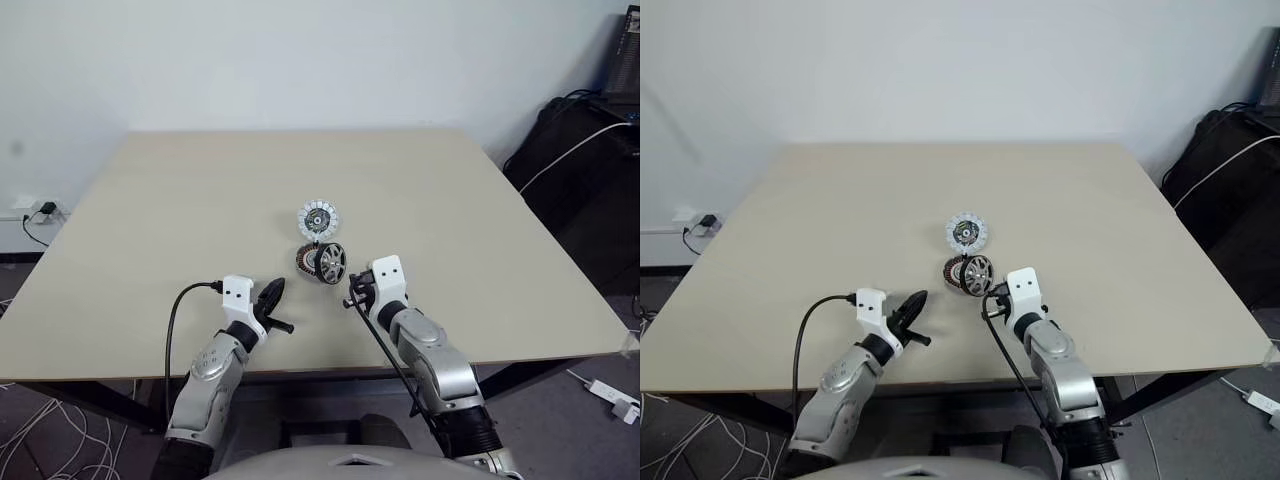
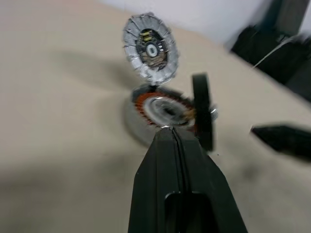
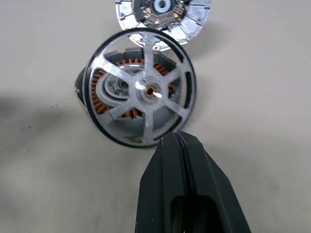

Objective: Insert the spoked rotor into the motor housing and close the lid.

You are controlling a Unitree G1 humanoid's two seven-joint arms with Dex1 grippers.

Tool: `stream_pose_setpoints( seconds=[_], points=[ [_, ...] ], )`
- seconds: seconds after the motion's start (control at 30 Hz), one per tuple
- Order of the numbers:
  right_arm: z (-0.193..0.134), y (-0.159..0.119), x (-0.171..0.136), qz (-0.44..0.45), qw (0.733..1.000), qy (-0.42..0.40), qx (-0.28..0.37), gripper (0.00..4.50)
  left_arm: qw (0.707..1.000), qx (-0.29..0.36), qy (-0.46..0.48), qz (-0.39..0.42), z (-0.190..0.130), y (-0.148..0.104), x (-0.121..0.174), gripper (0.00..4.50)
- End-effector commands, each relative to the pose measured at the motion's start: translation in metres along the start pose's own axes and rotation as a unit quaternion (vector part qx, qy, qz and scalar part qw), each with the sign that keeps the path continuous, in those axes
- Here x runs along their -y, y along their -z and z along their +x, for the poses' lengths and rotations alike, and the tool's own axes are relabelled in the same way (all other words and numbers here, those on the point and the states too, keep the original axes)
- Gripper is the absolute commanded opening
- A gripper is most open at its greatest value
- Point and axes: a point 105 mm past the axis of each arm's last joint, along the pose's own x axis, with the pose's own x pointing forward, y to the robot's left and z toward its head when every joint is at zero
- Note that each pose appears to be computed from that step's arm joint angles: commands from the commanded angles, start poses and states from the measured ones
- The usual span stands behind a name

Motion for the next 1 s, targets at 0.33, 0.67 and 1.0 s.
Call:
stream_pose_setpoints(
  seconds=[0.33,0.67,1.0],
  points=[
    [0.014,-0.013,-0.01,-0.014,0.999,-0.037,0.01,1.53,0.999,0.047,-0.01,0.001,-0.001,-0.018,0.005,0.0],
    [0.026,-0.013,-0.01,-0.017,0.999,-0.049,-0.004,1.53,0.999,0.046,-0.004,-0.01,0.001,-0.017,0.008,0.0],
    [0.032,-0.012,-0.006,-0.024,0.998,-0.049,-0.01,1.53,0.999,0.05,-0.006,-0.016,0.002,-0.018,0.008,0.0]
  ],
)
